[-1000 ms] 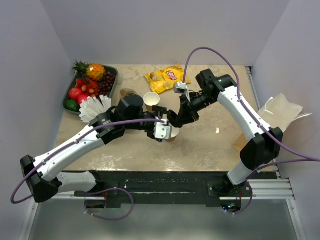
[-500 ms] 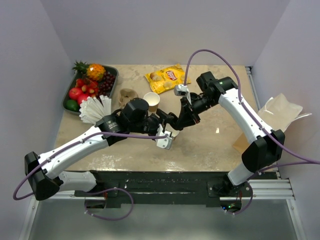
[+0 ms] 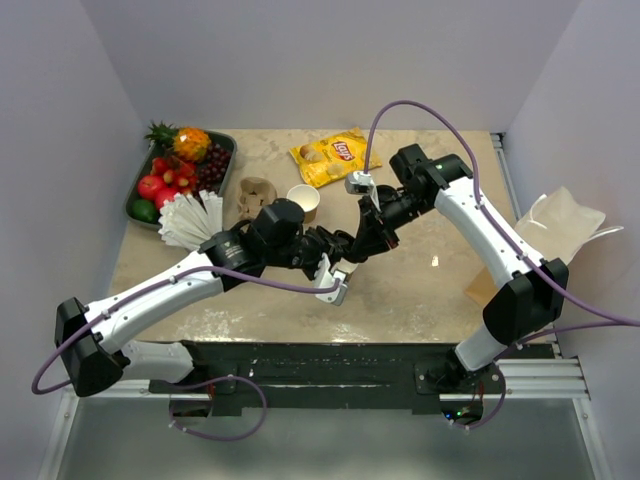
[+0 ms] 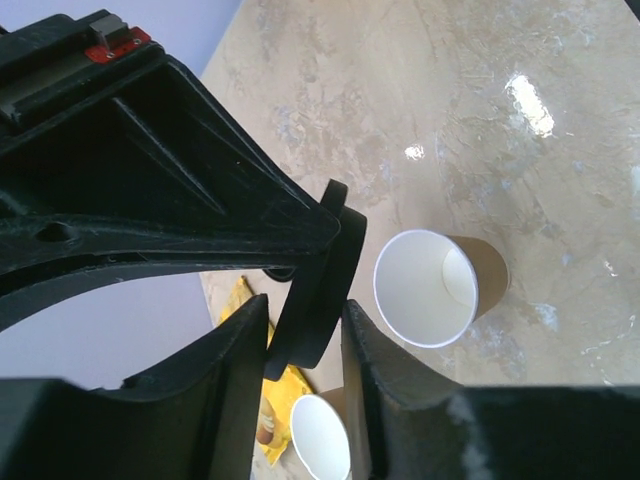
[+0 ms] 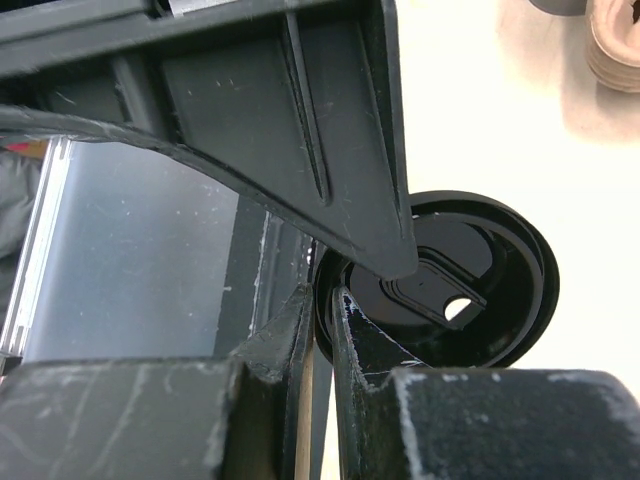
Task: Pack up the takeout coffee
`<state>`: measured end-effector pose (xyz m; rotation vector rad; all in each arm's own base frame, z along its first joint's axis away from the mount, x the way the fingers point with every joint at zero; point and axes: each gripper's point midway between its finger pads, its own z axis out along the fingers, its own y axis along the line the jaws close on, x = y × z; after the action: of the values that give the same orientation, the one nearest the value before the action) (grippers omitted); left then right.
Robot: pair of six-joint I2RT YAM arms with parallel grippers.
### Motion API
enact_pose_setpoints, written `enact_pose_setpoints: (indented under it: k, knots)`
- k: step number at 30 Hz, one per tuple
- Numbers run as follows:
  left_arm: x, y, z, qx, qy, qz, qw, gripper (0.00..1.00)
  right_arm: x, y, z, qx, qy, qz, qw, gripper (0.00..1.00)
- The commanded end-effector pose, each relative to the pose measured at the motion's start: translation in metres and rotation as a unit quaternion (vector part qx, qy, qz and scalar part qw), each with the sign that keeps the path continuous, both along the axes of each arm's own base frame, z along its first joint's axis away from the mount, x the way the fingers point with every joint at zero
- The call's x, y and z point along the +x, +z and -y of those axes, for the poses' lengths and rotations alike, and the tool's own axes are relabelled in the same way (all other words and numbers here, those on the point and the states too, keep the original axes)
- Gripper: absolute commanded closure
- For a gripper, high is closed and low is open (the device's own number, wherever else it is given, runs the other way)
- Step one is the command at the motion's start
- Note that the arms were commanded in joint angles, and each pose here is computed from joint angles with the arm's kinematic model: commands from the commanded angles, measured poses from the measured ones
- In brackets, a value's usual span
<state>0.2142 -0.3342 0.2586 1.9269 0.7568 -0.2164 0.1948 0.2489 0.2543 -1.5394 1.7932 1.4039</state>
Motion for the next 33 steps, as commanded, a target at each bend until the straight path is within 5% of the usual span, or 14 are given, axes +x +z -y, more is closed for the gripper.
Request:
enact_pose_setpoints:
  k: [1,8,14,22,25,29,33]
  knots:
    - [0.001,0.002,0.007,0.002,-0.018,0.022,1.000,0.66,-0.011,0.009,-0.001,0.004,0.006,-0.023,1.000,0.90]
    - [0.001,-0.005,0.005,0.012,-0.016,0.011,1.000,0.82,-0.008,0.009,-0.001,0.001,0.003,-0.020,1.000,0.87]
    - [0.001,-0.010,0.002,0.010,0.013,-0.024,1.000,0.92,0.022,0.041,0.001,0.014,-0.028,0.038,0.999,0.53]
    - [0.007,-0.003,0.007,-0.065,0.113,-0.142,0.981,0.96,0.092,0.092,0.036,0.073,-0.131,0.083,0.985,0.40]
    - [0.010,0.001,0.005,-0.110,0.153,-0.241,0.952,0.96,0.111,0.081,0.049,0.089,-0.182,0.054,0.978,0.37]
    - [0.019,-0.012,0.001,-0.128,0.207,-0.420,0.874,0.94,0.134,0.052,0.055,0.090,-0.232,0.043,0.968,0.35]
    - [0.021,-0.027,0.002,-0.128,0.219,-0.514,0.820,0.92,0.151,0.031,0.060,0.080,-0.287,0.071,0.952,0.34]
